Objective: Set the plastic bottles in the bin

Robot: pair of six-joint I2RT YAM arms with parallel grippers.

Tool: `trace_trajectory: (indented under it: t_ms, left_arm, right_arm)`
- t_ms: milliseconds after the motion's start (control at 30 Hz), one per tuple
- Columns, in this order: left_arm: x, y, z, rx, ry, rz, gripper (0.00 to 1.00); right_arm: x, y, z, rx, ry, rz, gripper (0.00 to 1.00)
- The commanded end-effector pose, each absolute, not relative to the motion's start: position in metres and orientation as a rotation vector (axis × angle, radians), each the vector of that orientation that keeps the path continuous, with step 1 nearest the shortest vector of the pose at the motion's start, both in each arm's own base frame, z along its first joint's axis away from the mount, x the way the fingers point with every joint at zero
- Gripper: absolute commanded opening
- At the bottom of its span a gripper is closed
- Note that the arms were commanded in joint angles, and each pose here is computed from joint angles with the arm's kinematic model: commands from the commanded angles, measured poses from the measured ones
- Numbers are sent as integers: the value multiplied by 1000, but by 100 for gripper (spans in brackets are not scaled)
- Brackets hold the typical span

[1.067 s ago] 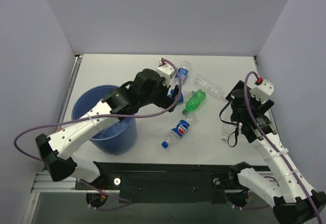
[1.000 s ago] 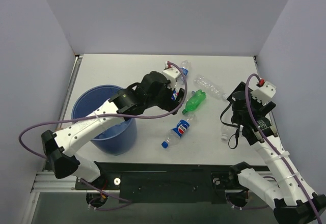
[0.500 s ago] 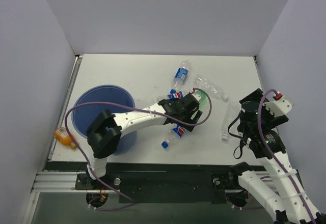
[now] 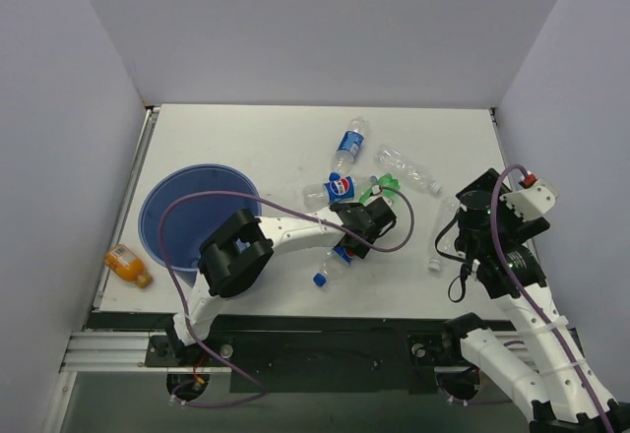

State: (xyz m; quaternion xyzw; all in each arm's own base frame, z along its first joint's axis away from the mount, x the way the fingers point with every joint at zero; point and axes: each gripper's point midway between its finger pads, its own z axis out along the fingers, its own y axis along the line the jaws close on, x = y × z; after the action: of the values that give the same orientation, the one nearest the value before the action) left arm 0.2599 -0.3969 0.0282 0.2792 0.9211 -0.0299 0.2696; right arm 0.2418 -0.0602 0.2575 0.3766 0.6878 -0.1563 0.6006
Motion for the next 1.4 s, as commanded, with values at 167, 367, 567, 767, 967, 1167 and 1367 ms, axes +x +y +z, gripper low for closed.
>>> trace_trajectory:
  t_ms: [167, 367, 567, 767, 967, 1167, 1367]
  left_arm:
    - [277, -387, 158, 655, 2260, -85, 36]
    - [287, -347, 310, 593, 1986, -155, 36]
    - [304, -255, 428, 350, 1793, -198, 30]
    - [284, -163, 471, 65, 1578, -159, 29]
    - [263, -114, 446, -91, 1481, -160, 29]
    - [261, -93, 405, -153, 1528, -64, 66]
    - [262, -94, 398, -130, 1580, -33, 91]
  right_arm:
    - [248, -58, 256, 884, 1603, -353, 100]
    - [256, -50, 256, 869, 1626, -315, 100]
    - [257, -47, 257, 843, 1646, -306, 100]
    - [256, -46, 255, 823, 1659, -311, 100]
    - [256, -47, 256, 800, 1667, -335, 100]
    - [263, -38, 247, 790, 1702, -290, 100]
    - [266, -29, 245, 737, 1738, -300, 100]
